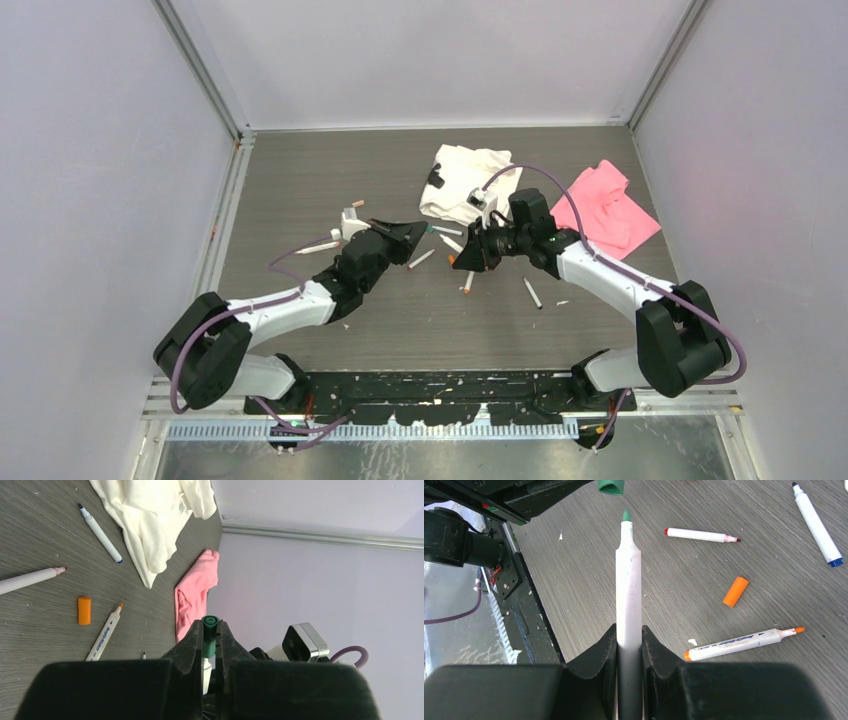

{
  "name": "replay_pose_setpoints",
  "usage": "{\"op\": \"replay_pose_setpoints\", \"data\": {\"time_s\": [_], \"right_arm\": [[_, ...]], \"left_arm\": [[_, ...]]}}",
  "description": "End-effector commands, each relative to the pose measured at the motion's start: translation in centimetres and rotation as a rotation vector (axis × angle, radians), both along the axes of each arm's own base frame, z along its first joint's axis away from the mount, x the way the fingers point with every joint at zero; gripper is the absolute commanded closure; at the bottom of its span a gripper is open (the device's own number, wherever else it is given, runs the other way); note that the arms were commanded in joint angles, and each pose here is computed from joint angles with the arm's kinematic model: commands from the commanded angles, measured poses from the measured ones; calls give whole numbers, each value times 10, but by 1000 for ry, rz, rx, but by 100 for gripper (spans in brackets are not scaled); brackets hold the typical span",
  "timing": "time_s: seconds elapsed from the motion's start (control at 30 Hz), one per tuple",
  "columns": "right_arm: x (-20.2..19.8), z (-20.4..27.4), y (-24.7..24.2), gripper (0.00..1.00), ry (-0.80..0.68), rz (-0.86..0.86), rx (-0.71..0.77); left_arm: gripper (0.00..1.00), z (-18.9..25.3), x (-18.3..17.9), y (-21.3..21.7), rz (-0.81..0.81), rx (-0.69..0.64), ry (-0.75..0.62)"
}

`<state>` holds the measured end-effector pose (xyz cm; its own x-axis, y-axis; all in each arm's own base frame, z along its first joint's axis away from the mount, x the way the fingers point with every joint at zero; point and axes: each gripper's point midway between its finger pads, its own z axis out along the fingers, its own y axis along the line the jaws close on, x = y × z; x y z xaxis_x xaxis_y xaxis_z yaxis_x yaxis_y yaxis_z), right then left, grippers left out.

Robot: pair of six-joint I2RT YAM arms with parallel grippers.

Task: Insert the pens into the pen caps
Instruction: Insert the pen cap onto the pen.

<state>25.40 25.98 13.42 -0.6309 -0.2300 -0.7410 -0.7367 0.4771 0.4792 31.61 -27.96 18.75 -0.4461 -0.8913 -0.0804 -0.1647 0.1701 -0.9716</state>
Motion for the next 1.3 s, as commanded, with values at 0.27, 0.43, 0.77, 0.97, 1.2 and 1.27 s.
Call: {"op": "replay_pose_setpoints", "data": {"time_s": [0.27, 0.43, 0.77, 0.97, 1.2, 1.27], "right_arm": [[9, 25, 12, 99, -58, 20, 59], [9, 25, 12, 99, -59, 19, 63], [9, 24, 13, 99, -47, 16, 66], [10, 24, 13, 99, -47, 10, 65], [13, 38, 21, 99, -7, -26, 154], [14, 46, 21, 99, 10, -36, 198]], "left_arm": [[99, 24, 8, -9, 7, -65, -54], [99, 23, 5, -14, -7, -64, -50], [99, 24, 1, -22, -27, -71, -54], [99, 28, -1, -27, -42, -73, -62], [99, 35, -9, -48, -129, -44, -179], [99, 44, -11, -55, -165, -66, -256]]}}
